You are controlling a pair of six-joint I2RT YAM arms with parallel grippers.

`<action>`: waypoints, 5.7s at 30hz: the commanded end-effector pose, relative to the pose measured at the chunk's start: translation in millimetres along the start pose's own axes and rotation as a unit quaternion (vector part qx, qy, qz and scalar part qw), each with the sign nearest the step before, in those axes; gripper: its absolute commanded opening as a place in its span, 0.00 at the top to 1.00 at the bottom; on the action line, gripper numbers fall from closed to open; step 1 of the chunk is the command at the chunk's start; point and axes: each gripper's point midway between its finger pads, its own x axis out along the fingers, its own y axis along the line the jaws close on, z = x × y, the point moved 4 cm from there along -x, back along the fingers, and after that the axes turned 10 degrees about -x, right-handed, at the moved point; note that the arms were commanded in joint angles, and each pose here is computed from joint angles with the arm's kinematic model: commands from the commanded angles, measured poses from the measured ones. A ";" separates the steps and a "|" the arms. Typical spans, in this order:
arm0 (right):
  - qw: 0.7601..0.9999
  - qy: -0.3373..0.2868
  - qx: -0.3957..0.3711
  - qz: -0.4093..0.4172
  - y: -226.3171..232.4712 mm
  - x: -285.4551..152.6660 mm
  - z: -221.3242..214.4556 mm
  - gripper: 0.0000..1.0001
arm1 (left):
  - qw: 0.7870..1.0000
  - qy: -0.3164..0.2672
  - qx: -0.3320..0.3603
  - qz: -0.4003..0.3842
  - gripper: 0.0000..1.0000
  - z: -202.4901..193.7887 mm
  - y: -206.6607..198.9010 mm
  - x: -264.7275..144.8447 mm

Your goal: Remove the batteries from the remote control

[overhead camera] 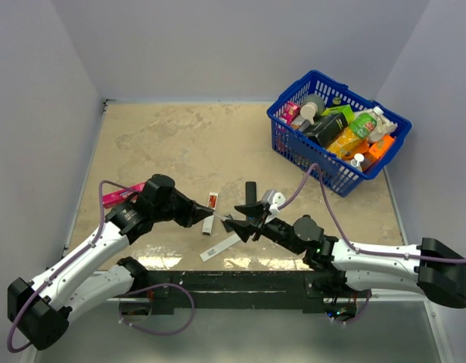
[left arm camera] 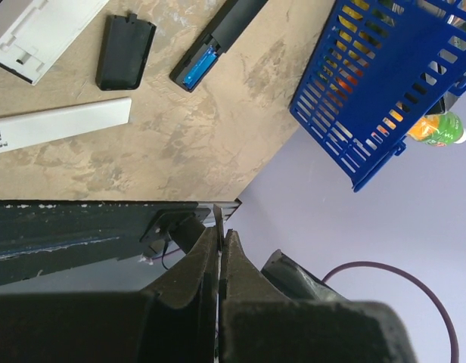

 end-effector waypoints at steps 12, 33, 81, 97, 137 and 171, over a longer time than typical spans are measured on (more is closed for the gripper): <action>0.998 0.032 0.030 -0.035 -3.5 10.9 -19.9 0.55 | 1.000 0.010 -0.013 -0.010 1.00 -5.4 -6.1 -7.3; 0.973 0.097 0.119 -0.174 -32.9 -22.6 3.5 1.00 | 0.979 -0.004 0.196 -0.046 0.29 -5.7 -19.6 -12.9; 0.815 0.522 0.154 -0.199 -49.2 109.5 -19.6 1.00 | 0.931 0.077 0.357 -0.002 0.46 144.1 11.9 91.3; 0.804 0.528 0.158 -0.225 -53.0 110.3 -18.5 1.00 | 0.939 0.124 0.320 -0.004 0.55 137.7 37.7 100.4; 0.772 0.598 0.125 -0.176 -58.7 111.0 -71.2 1.00 | 0.946 0.079 0.312 0.021 0.69 169.4 0.4 121.6; 0.810 0.569 0.136 -0.043 -70.7 89.0 -115.8 1.00 | 0.945 0.150 0.287 0.045 0.77 155.9 32.9 149.3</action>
